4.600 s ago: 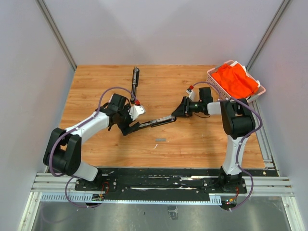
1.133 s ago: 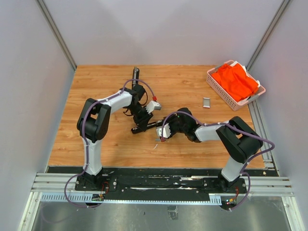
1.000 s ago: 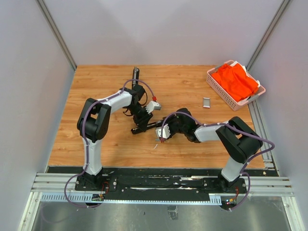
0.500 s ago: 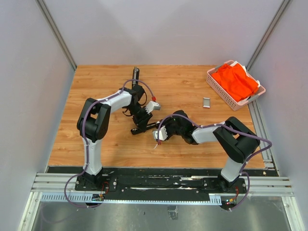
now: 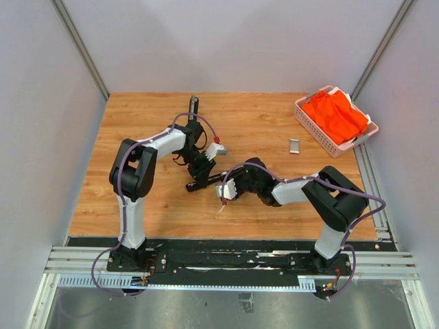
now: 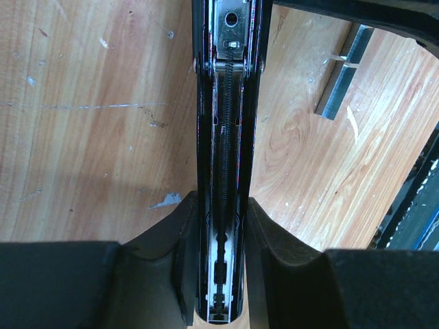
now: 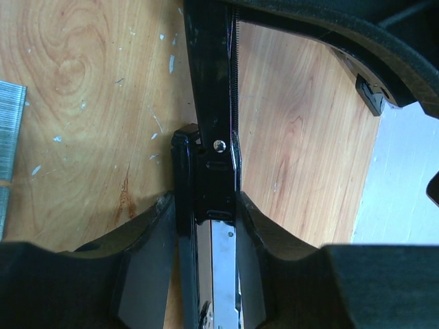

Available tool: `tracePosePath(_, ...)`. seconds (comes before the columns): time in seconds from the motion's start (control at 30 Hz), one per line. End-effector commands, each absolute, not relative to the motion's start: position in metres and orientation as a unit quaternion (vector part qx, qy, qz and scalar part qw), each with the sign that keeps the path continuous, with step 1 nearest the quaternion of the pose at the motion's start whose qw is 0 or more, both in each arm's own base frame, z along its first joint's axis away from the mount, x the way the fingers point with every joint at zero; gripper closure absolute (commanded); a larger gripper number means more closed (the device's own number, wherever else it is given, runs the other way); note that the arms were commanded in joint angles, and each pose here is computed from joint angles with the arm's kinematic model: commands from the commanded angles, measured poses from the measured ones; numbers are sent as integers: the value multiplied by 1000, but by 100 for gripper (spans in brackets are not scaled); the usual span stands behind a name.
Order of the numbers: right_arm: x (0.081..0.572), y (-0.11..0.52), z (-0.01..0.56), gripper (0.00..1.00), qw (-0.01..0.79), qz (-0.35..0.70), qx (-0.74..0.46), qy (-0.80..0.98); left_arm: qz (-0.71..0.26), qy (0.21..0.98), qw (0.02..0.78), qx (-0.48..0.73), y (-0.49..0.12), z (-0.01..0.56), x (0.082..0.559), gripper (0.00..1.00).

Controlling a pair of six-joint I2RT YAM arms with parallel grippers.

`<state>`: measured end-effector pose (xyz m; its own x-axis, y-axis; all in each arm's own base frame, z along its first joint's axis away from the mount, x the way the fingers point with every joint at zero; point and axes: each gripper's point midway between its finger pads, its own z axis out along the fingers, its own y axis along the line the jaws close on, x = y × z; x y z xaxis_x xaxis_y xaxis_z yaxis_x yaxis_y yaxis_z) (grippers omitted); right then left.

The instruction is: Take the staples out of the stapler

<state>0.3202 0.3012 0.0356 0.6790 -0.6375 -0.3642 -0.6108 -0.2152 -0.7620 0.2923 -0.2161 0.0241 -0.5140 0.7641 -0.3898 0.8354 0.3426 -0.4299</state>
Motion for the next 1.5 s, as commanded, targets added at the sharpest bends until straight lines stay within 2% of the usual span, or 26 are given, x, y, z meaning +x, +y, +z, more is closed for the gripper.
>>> tracePosePath(0.0, 316, 304, 25, 69, 463, 6, -772, 435, -327, 810, 68, 482, -226, 34, 294, 79)
tracePosePath(0.23, 311, 303, 28, 69, 438, 26, -776, 453, -323, 811, 82, 480, -222, 43, 299, 59)
tracePosePath(0.43, 302, 303, 31, 68, 405, 59, -782, 470, -318, 814, 92, 478, -217, 48, 303, 46)
tracePosePath(1.07, 278, 298, 25, 65, 301, 138, -793, 511, -259, 836, 157, 459, -172, 69, 315, 28)
tracePosePath(1.47, 283, 299, 26, 56, 283, 142, -782, 537, -242, 844, 179, 444, -157, 71, 311, 24)
